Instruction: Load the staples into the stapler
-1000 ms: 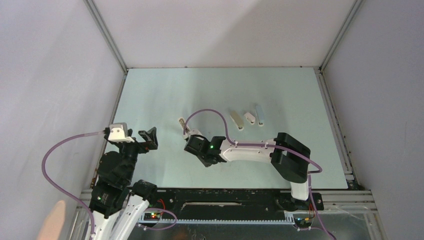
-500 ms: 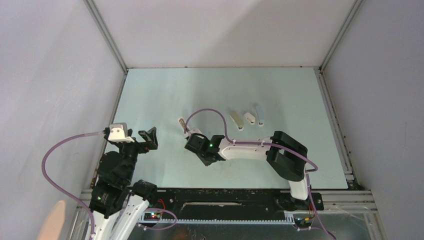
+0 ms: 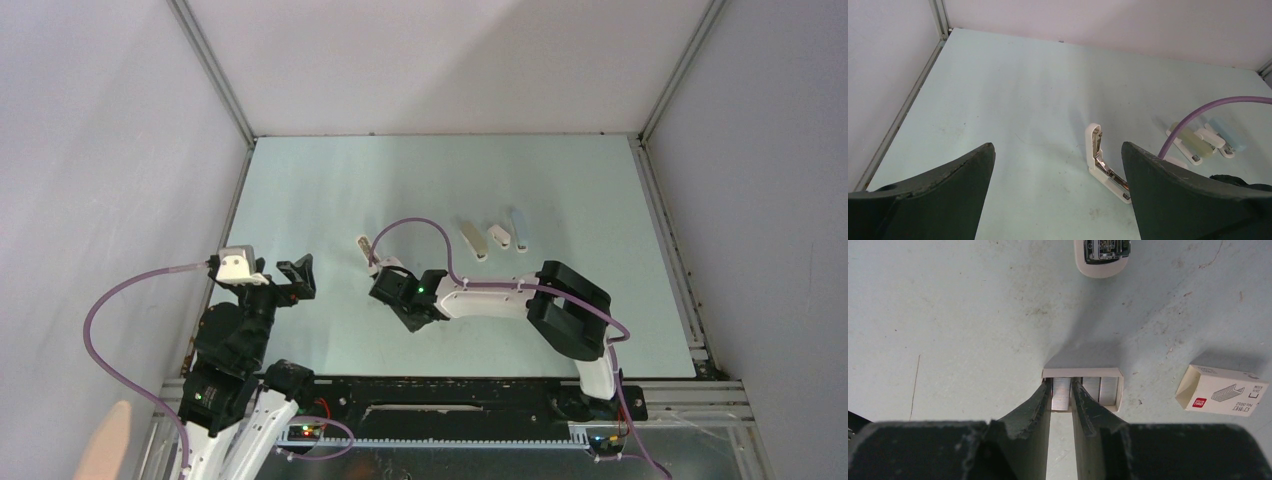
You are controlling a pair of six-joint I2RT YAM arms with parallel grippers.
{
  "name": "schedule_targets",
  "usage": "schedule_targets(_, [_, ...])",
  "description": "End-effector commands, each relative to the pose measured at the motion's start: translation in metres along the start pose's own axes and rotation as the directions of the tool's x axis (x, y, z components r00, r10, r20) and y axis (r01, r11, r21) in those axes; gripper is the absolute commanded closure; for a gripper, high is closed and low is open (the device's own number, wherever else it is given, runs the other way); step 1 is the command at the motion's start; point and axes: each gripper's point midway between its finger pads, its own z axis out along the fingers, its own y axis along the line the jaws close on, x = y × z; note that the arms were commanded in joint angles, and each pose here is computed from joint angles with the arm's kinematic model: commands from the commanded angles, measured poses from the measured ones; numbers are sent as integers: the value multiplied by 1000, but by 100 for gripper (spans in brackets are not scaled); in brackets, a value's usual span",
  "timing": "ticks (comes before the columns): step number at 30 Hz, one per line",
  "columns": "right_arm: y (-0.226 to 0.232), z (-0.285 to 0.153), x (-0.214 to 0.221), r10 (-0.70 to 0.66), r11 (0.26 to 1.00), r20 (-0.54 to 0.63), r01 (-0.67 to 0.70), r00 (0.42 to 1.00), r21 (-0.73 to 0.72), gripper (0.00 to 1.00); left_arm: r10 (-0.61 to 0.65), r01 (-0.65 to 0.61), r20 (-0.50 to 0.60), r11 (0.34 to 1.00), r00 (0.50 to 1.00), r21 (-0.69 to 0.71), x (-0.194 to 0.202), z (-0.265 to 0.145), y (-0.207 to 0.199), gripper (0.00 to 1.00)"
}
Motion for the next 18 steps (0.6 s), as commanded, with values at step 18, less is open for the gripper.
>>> schedule_targets(18, [-5,-23,-13,11,1000,49,-11,999,3,88,-9,9,8,1000,1000,13,-1,2,-3,0])
